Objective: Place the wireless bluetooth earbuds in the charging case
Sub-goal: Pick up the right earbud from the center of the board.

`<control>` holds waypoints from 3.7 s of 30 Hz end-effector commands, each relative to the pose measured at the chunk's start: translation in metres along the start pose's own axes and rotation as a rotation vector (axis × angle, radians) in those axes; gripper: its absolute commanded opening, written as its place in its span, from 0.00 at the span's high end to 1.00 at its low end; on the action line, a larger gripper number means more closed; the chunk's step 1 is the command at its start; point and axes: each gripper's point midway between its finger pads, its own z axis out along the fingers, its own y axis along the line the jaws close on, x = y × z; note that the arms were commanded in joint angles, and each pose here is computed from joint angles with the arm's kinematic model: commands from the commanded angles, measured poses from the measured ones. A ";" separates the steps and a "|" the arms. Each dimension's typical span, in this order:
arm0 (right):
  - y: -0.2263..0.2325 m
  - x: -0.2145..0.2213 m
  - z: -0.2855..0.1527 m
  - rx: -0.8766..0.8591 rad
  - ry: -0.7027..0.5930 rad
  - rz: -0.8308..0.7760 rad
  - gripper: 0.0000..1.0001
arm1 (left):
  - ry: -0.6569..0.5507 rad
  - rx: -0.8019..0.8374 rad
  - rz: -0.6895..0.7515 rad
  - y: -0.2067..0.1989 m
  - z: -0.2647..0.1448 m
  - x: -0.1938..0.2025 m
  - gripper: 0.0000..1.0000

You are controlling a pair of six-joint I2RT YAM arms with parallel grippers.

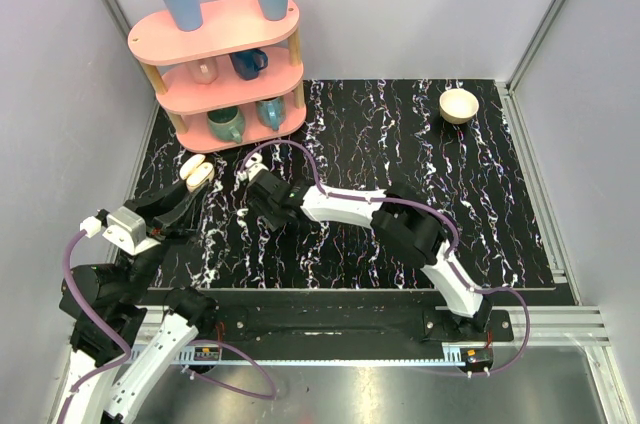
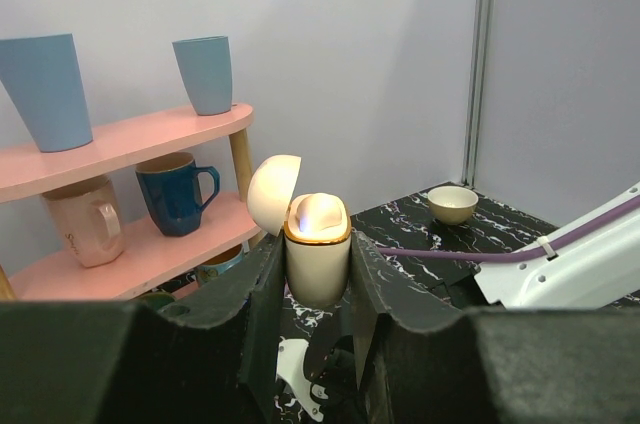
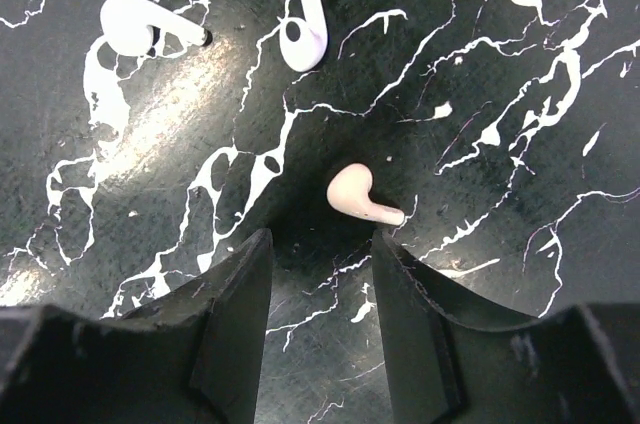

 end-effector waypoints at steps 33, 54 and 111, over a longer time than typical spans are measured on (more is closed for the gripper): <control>-0.006 -0.056 -0.014 -0.081 -0.092 -0.073 0.48 | -0.046 -0.026 -0.017 0.004 -0.004 -0.012 1.00; -0.008 -0.038 0.008 -0.079 -0.022 -0.097 0.52 | -0.039 -0.024 -0.015 0.004 -0.002 -0.011 1.00; -0.049 -0.129 -0.135 -0.144 -0.313 0.114 0.82 | -0.043 -0.026 -0.020 0.004 -0.001 -0.013 1.00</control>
